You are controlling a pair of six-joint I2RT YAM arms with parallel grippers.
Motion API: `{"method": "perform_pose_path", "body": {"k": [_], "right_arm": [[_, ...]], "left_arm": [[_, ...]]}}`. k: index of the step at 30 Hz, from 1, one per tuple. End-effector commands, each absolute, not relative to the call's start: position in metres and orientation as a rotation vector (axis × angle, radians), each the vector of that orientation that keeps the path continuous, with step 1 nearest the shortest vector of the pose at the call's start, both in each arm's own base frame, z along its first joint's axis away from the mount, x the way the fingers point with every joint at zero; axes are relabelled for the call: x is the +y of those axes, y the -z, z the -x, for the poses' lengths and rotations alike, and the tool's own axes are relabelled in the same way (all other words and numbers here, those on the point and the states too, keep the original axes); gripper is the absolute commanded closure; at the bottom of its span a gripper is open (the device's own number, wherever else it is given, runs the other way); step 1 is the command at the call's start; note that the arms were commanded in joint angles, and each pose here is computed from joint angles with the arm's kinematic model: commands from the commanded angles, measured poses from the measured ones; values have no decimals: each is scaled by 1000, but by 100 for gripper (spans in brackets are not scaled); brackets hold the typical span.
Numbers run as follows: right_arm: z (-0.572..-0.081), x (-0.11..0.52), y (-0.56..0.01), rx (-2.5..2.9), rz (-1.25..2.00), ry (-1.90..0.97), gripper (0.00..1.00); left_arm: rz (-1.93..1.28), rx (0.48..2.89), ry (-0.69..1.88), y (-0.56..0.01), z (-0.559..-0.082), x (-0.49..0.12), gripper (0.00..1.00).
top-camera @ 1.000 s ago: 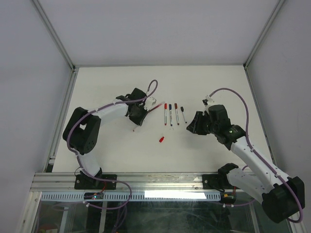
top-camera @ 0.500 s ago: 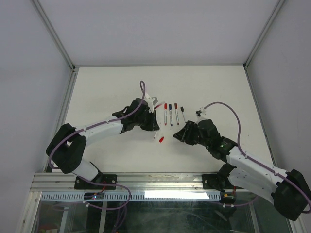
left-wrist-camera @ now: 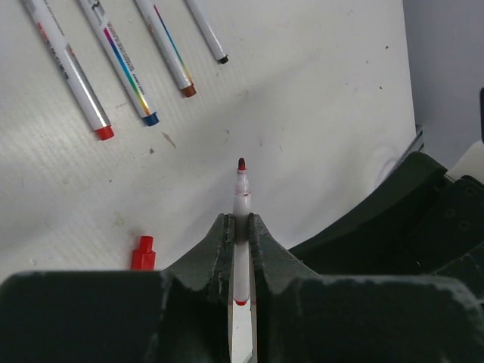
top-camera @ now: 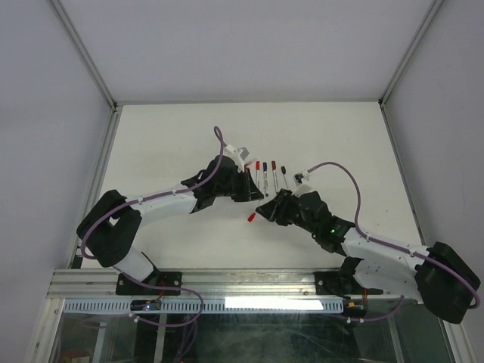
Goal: Insert the pens into the pen caps
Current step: Pick up the pen from the center of the board.
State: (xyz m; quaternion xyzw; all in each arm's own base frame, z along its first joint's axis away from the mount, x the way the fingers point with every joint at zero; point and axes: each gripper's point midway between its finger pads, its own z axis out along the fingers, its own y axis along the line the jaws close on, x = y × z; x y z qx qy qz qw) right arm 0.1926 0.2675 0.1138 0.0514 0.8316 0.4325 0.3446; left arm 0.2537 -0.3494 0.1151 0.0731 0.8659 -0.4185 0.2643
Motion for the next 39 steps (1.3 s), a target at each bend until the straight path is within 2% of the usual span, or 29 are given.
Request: {"method": "perform_pose_path", "body": {"k": [1, 6, 12, 21, 24, 31, 35, 39], "right_arm": [[-211, 274, -134, 2091, -203, -1116, 55], [-209, 269, -116, 2178, -223, -1042, 55], [-216, 275, -130, 2099, -261, -1110, 59], [-218, 280, -139, 2076, -219, -1130, 91], [-216, 278, -140, 2074, -217, -1133, 99], [-211, 282, -152, 2035, -165, -1188, 100], [-208, 288, -159, 2017, -121, -1228, 100], [-207, 293, -165, 1995, -89, -1258, 100]], "left_arm": [[-209, 2255, 1255, -142, -251, -371, 96], [-194, 2239, 1249, -146, -250, -371, 96], [-205, 2231, 1268, -150, -246, -373, 96], [-185, 2185, 1308, -161, -244, -371, 94], [-172, 2160, 1306, -166, -245, -369, 88], [-156, 2110, 1332, -174, -244, -366, 69], [-162, 2107, 1346, -175, -243, -368, 68], [-172, 2107, 1365, -176, -241, -370, 73]]}}
